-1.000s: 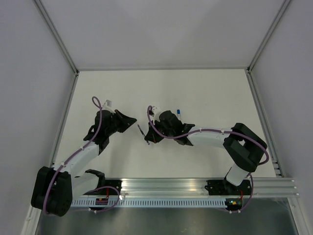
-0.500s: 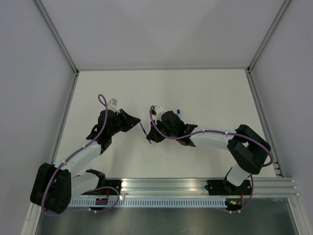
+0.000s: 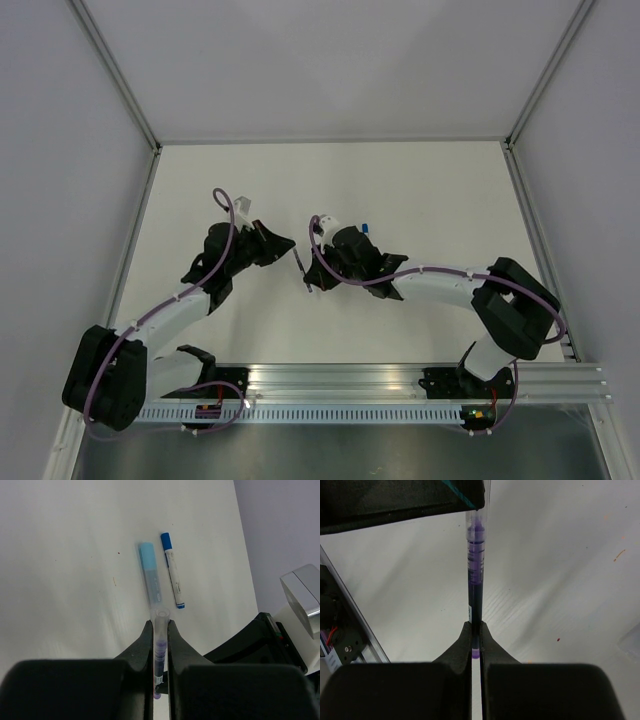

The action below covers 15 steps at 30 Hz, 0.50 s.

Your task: Insert the pens into the pen caps

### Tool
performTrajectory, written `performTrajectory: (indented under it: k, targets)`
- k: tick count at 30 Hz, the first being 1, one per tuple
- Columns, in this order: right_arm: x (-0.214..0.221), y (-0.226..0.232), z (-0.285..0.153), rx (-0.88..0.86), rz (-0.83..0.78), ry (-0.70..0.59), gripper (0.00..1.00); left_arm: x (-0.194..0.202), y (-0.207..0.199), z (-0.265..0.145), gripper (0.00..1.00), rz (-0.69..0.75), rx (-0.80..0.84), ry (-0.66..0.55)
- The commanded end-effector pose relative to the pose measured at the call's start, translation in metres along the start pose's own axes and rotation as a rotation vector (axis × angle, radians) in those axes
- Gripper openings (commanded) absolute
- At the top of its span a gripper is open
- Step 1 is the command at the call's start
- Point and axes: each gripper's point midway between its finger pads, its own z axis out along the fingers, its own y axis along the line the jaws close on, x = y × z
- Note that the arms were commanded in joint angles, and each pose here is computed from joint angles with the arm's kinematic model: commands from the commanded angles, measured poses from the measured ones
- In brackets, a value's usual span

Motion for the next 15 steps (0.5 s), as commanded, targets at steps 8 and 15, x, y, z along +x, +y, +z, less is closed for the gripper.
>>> performTrajectory:
  k: [8, 15]
  targets:
    - [-0.0438, -0.0025, -0.0171, 0.037, -0.043, -0.152, 0.00, 0.0126, -0.0241, 0.0059, 0.13, 0.138, 0.111, 0.097]
    - [-0.0429, -0.0019, -0.0184, 0.035, -0.051, -0.149, 0.00, 0.0117, -0.0247, 0.0055, 0.33, 0.164, 0.117, 0.094]
